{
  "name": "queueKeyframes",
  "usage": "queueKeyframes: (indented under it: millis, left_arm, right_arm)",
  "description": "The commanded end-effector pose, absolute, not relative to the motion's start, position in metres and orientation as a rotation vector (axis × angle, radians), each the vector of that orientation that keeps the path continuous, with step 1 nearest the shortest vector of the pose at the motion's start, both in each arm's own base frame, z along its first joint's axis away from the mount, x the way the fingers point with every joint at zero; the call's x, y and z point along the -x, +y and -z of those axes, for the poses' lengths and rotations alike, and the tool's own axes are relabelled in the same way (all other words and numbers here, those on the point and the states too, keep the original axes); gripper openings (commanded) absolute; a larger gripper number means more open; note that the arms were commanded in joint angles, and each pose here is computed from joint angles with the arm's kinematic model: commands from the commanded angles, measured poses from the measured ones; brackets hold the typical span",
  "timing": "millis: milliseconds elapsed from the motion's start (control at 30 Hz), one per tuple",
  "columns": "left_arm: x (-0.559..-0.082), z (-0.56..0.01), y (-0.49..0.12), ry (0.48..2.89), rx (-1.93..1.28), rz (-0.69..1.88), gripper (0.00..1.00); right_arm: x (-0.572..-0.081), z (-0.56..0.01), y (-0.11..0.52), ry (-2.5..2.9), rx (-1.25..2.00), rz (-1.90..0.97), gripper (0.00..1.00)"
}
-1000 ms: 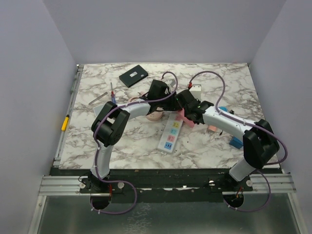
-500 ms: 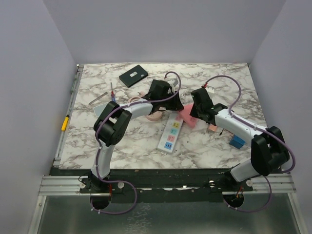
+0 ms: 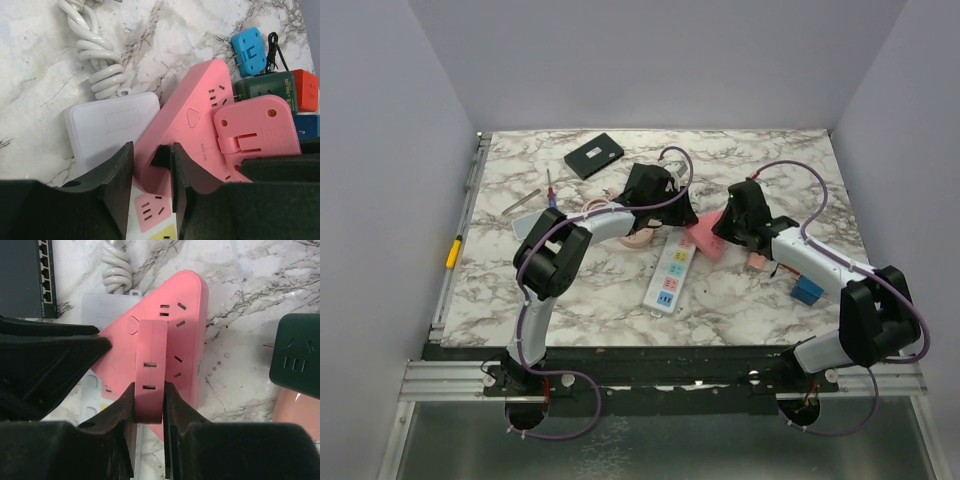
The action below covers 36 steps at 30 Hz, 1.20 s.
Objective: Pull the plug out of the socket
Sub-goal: Remove the plug from the socket.
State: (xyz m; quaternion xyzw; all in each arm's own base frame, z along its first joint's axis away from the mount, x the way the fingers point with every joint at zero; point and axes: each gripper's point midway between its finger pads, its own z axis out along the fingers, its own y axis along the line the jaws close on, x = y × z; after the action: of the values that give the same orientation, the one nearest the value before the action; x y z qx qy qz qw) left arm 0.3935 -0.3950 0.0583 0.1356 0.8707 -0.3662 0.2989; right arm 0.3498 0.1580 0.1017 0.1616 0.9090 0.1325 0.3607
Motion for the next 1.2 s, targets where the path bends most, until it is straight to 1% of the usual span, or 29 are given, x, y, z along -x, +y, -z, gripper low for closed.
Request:
queueKeyframes:
  millis: [0,467,1167]
  left_arm:
    - [-0.294,0.093,-0.324,2.858,-0.466,0.560,0.29]
    - [-0.289,0.100,-0.323,2.872,-0.493,0.536,0.28]
    - [-0.287,0.108,-0.316,2.879,-0.549,0.437,0.28]
  right_arm:
    - [-0.360,-0.153,0.218,2.202,-0.349,-0.784,0.00]
    - [-0.359,-0.163,0.211,2.134,-0.399,-0.906,0.00]
    - [-0.355,-0.180,0.193,2.004,-0.493,-0.951,0.00]
